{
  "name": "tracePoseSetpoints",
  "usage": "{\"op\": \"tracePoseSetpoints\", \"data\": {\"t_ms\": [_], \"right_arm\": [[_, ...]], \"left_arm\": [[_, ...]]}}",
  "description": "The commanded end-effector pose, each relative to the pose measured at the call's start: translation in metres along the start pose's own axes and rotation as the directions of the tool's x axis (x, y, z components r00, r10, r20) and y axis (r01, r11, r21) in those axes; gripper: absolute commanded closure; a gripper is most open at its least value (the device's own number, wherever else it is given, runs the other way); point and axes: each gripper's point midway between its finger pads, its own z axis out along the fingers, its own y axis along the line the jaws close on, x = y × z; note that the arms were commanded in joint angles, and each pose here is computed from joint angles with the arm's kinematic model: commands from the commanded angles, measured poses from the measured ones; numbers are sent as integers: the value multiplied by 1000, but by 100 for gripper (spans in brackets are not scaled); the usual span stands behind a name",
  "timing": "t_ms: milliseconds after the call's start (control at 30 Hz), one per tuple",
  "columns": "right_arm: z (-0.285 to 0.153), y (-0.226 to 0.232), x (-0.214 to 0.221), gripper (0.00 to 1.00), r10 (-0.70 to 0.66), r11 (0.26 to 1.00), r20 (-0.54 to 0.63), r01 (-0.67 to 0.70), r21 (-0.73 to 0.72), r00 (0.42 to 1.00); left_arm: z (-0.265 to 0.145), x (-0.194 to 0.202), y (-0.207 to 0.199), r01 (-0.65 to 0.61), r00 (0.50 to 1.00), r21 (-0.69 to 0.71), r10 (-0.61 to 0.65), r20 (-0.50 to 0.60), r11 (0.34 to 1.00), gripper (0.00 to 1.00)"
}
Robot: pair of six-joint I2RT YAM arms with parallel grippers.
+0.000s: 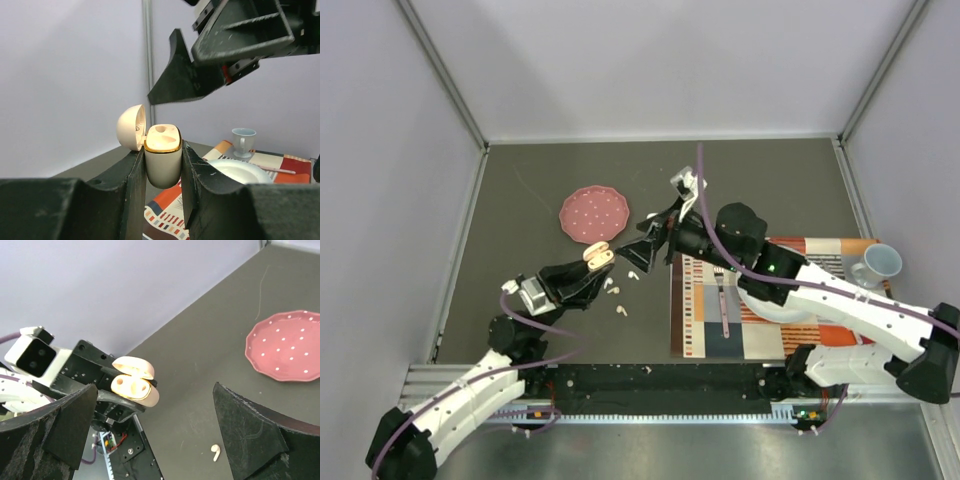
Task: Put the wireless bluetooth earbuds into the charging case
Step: Open the charging case, then pick up the right earbud from the center of the board.
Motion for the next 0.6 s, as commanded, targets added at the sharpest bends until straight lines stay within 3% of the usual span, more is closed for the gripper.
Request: {"op": "tracePoseSetpoints", "data": {"t_ms": [0, 167, 200, 233, 567], "right_arm": [[-20, 0, -38, 1, -34, 998, 133, 27, 54, 991], [-32, -44, -10, 1, 18, 978, 84, -35, 207, 996], [-34, -51, -6, 1, 37, 972, 80, -55, 230, 996], [-38, -64, 6, 1, 44, 963, 59, -58, 261, 997], [-41, -109, 86, 12, -24, 940, -141, 70, 334, 990]], "left_arm": [[-21, 29, 10, 8, 998, -77, -13, -66, 997, 100], [-21, 22, 17, -6, 997, -116, -3, -73, 993, 100], [-26, 36, 20, 2, 991, -139, -21, -132, 990, 100], [-18, 16, 19, -10, 996, -131, -1, -87, 991, 100], [-30, 15, 27, -69, 988, -171, 43, -150, 983, 100]]}}
